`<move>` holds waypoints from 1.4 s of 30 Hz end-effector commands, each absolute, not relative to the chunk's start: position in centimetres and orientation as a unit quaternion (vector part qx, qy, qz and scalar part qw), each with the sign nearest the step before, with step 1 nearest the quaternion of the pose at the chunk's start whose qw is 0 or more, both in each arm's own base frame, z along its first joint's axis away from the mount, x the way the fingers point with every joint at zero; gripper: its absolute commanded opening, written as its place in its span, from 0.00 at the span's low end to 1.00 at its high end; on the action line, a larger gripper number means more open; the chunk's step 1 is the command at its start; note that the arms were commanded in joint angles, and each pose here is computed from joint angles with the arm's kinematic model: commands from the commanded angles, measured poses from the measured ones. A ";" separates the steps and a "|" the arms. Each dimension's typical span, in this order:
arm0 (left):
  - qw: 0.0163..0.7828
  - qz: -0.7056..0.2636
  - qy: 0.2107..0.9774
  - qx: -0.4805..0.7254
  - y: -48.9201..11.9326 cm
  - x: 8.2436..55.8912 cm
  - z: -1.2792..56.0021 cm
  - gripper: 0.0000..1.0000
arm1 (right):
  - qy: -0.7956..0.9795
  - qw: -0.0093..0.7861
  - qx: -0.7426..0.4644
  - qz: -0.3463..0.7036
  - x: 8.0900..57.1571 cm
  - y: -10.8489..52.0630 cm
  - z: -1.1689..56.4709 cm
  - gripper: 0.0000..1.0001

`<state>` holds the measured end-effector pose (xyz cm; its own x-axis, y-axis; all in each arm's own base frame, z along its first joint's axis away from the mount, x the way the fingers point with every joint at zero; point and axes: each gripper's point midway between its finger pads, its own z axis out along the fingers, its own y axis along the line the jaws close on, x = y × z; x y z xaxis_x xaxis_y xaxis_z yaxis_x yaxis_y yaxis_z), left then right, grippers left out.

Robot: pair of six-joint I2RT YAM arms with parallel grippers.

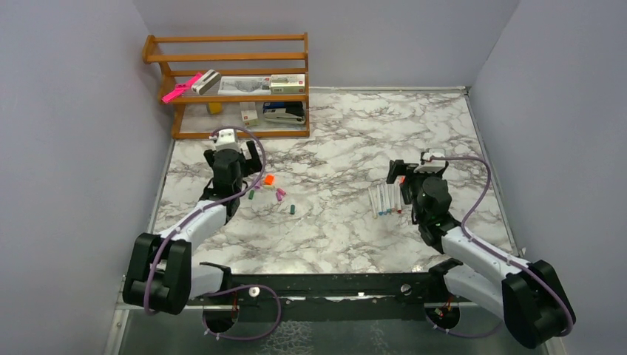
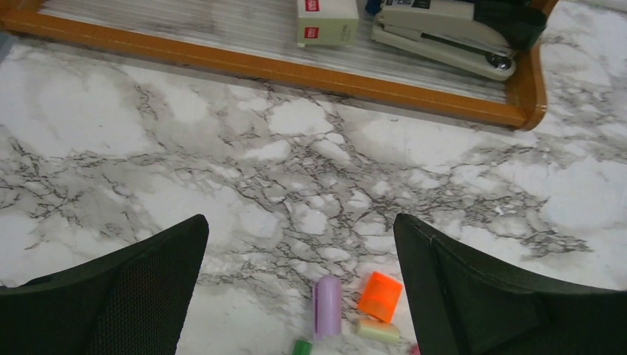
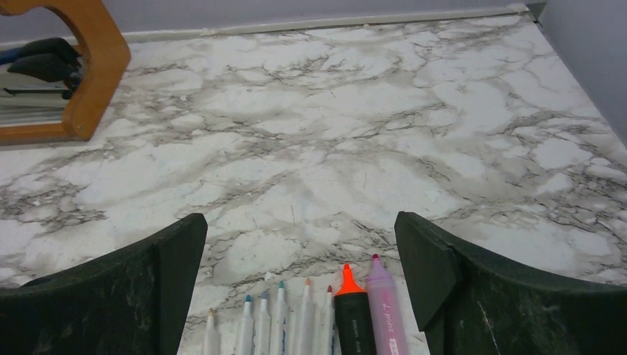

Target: Open the pen caps

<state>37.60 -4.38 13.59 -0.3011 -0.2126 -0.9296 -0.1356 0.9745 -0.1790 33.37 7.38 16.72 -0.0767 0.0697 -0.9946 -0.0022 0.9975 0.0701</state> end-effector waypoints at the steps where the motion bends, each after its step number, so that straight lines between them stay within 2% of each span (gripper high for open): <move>1: 0.604 0.040 0.790 -0.091 -2.1 38.2 12.4 0.99 | 0.703 0.708 0.054 -0.033 33.5 4.7 16.7 0.99; 10: 0.576 0.070 0.813 -0.058 -1.8 39.1 7.0 0.99 | 0.700 0.709 0.069 -0.058 33.7 3.2 13.6 1.00; 14: 0.574 0.060 0.816 -0.044 -2.2 39.3 6.7 0.99 | 0.700 0.709 0.073 -0.052 34.2 3.1 12.7 1.00; 22: 0.588 0.122 0.794 -0.098 1.2 38.8 7.8 0.99 | 0.697 0.711 0.060 -0.075 35.6 2.8 12.9 1.00; 26: 0.592 0.080 0.800 -0.053 0.6 40.2 7.5 0.99 | 0.693 0.714 0.068 -0.078 35.6 1.9 13.0 1.00; 35: 0.582 0.042 0.809 -0.064 1.5 40.8 6.3 0.99 | 0.690 0.717 0.087 -0.056 36.3 0.3 12.2 1.00; 39: 0.583 0.034 0.810 -0.055 1.2 41.0 6.1 0.99 | 0.695 0.718 -0.038 -0.013 36.6 4.0 11.4 1.00; 42: 0.587 0.024 0.808 -0.043 0.7 40.9 6.2 0.99 | 0.660 0.751 -0.031 -0.022 35.9 3.5 12.3 1.00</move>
